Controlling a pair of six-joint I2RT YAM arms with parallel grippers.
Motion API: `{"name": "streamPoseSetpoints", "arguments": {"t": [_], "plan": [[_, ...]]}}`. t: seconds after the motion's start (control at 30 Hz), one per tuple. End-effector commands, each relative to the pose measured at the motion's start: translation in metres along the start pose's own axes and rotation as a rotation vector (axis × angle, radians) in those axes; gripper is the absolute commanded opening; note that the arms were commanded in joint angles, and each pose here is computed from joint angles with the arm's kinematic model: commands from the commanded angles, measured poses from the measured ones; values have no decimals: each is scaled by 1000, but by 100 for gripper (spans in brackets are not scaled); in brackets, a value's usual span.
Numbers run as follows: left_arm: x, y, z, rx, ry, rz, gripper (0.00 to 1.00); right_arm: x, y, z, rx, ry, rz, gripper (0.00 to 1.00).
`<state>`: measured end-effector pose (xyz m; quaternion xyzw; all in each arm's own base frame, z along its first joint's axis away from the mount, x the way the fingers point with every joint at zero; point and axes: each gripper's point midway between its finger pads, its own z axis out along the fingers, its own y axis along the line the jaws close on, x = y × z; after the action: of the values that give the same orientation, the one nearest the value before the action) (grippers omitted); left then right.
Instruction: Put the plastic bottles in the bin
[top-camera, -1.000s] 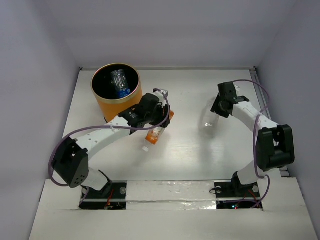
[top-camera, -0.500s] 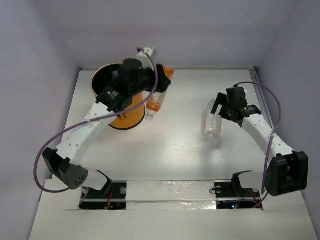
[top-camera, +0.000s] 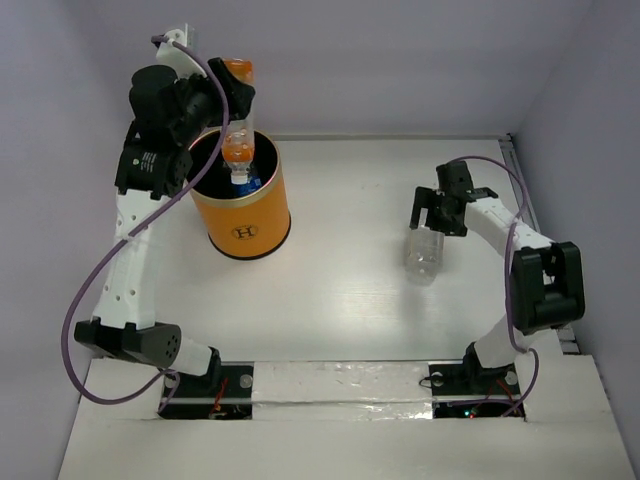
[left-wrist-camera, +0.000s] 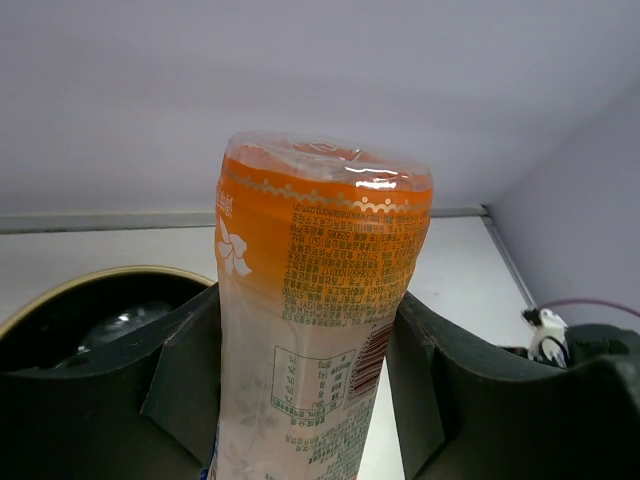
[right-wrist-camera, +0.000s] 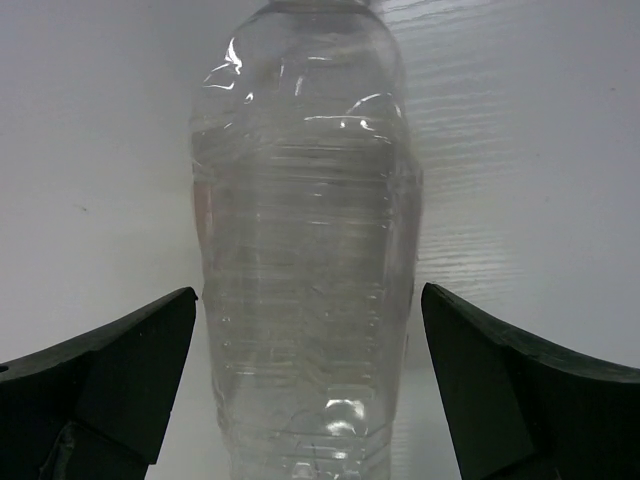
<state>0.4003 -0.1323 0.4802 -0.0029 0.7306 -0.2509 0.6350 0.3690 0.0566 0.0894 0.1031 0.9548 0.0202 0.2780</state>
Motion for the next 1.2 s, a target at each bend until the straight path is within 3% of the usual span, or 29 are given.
{"name": "streamPoseSetpoints", "arguments": {"t": [0.0, 0.2, 0.3, 0.5, 0.6, 0.77, 0.8, 0.9, 0.93, 1.0, 1.17], "plan": [[-31, 11, -10, -33, -98, -1, 22, -13, 16, 0, -82, 7, -52, 100], [-50, 56, -11, -197, -237, 45, 21, -2, 22, 26, -109, 87, -35, 100], [-40, 77, -6, -268, -260, 81, 21, -4, 21, 29, -99, 83, -21, 97], [-2, 121, 9, -390, -250, 121, 21, -20, 38, 12, -186, 6, 26, 62], [7, 132, 12, -419, -267, 133, 21, -32, 52, -8, -278, -67, 63, 56], [28, 149, 23, -449, -267, 147, 24, -70, 87, -69, -487, -241, 123, 55], [31, 148, 24, -435, -263, 147, 26, -78, 98, -90, -538, -281, 116, 55], [44, 150, 28, -427, -243, 101, 51, -109, 129, -144, -665, -403, 115, 55], [47, 150, 28, -428, -237, 90, 63, -118, 139, -158, -699, -437, 113, 55], [49, 148, 25, -429, -226, 57, 73, -140, 168, -201, -804, -524, 105, 55], [31, 129, 14, -383, -244, -8, 80, -175, 237, -280, -1026, -693, 94, 56]]}}
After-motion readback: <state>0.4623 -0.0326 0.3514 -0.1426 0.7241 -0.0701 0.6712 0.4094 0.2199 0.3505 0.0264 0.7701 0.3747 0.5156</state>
